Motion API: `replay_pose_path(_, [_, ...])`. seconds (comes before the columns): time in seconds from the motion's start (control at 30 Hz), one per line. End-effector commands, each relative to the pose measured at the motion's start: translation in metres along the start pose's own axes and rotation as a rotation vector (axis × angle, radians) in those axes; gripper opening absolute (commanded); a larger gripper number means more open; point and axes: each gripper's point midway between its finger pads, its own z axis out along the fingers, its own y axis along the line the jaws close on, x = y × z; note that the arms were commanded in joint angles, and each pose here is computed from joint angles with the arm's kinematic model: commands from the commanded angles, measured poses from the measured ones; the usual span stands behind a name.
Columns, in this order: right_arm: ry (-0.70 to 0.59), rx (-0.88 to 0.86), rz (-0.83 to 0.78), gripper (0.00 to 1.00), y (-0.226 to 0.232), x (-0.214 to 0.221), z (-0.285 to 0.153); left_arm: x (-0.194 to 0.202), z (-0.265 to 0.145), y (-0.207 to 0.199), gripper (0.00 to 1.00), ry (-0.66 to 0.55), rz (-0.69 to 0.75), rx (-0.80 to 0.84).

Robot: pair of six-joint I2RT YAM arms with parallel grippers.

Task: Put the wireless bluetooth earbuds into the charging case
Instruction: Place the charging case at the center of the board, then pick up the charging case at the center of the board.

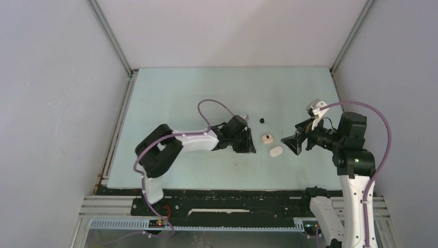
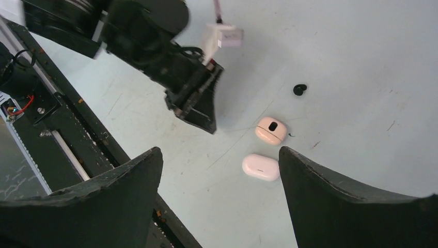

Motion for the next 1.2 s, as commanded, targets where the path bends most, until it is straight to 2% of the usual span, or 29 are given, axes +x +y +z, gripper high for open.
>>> replay_pose_path(0.0, [-0.011,-0.034,-0.034,0.83,-0.002,-0.006,0.008,-0.026,-0.065,-0.007,0.37,-0.169,0.151,-0.029])
replay_pose_path(0.17, [0.046,-0.078,-0.095,0.81,0.002,-0.002,0.033,-0.046,-0.135,0.033,0.38,-0.362,0.236,-0.243])
replay_pose_path(0.27, [0.079,-0.12,-0.134,0.8,0.011,0.001,0.05,-0.052,-0.173,0.067,0.44,-0.469,0.234,-0.37])
replay_pose_path(0.4, [0.124,-0.193,-0.136,0.8,0.02,0.01,0.071,-0.047,-0.195,0.115,0.53,-0.518,0.176,-0.478])
replay_pose_path(0.67, [0.154,-0.24,-0.13,0.79,0.026,0.015,0.09,-0.055,-0.211,0.166,0.61,-0.635,0.002,-0.564])
replay_pose_path(1.17, [0.163,-0.236,-0.149,0.8,0.031,0.018,0.077,-0.068,-0.183,0.211,0.61,-0.532,-0.019,-0.696])
